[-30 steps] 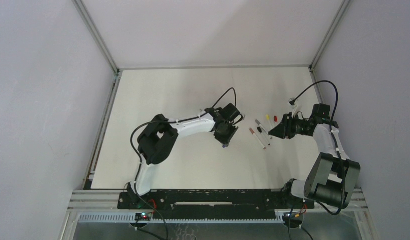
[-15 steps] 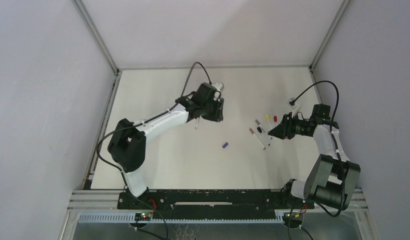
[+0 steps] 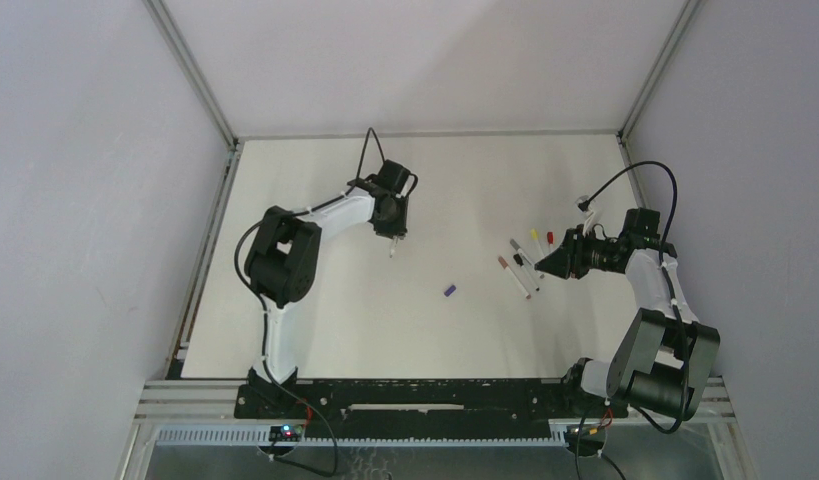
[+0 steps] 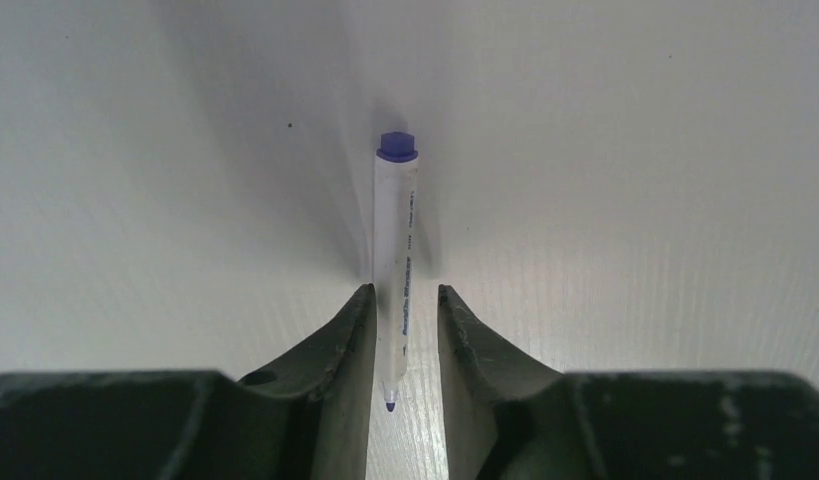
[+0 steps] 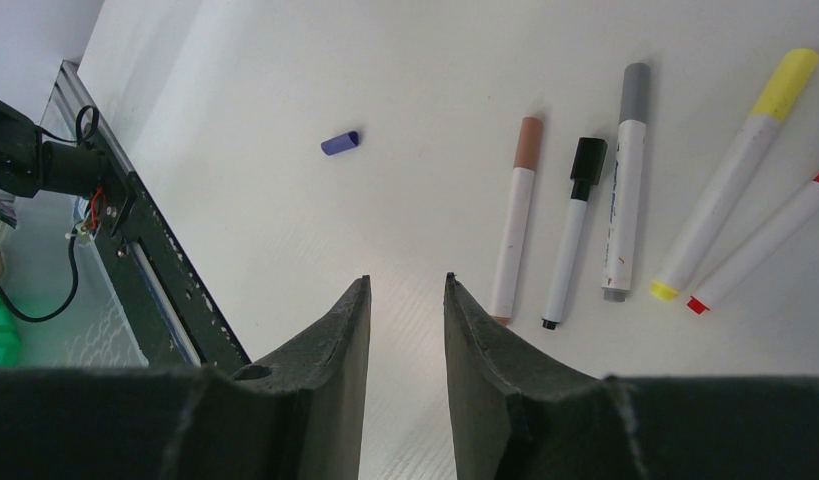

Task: Insert the pens into the pen caps
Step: Move the pen cap to the center of the board, then pick up the pen from the center of the board.

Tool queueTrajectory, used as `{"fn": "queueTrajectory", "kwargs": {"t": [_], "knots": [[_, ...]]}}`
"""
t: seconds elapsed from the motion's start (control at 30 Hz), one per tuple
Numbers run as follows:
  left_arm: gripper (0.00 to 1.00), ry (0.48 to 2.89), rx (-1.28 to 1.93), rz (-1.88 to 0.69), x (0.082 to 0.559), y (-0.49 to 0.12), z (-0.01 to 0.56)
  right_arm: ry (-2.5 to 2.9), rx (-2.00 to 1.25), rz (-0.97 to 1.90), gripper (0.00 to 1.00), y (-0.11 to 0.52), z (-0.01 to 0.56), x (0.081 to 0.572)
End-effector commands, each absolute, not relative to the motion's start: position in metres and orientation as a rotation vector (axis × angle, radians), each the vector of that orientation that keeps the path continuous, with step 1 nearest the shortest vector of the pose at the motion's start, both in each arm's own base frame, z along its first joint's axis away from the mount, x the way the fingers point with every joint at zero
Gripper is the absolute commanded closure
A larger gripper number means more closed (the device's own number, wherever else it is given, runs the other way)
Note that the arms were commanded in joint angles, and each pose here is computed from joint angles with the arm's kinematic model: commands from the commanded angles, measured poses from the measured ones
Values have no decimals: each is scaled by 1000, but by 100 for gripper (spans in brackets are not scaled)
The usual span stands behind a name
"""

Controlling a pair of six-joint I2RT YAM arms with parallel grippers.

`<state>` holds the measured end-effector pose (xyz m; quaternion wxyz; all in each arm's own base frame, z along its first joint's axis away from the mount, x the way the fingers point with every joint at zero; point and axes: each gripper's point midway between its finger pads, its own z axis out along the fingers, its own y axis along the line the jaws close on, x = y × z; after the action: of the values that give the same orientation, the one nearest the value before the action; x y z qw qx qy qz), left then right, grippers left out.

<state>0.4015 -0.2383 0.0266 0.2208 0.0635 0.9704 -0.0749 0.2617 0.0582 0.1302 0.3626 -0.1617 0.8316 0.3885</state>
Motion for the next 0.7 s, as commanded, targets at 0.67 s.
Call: {"fn": "queueTrajectory", "kwargs": {"t": [0.67], "knots": [[100, 2734, 316, -129, 378, -240, 25, 2045, -500, 979, 62, 60, 153, 264]]}}
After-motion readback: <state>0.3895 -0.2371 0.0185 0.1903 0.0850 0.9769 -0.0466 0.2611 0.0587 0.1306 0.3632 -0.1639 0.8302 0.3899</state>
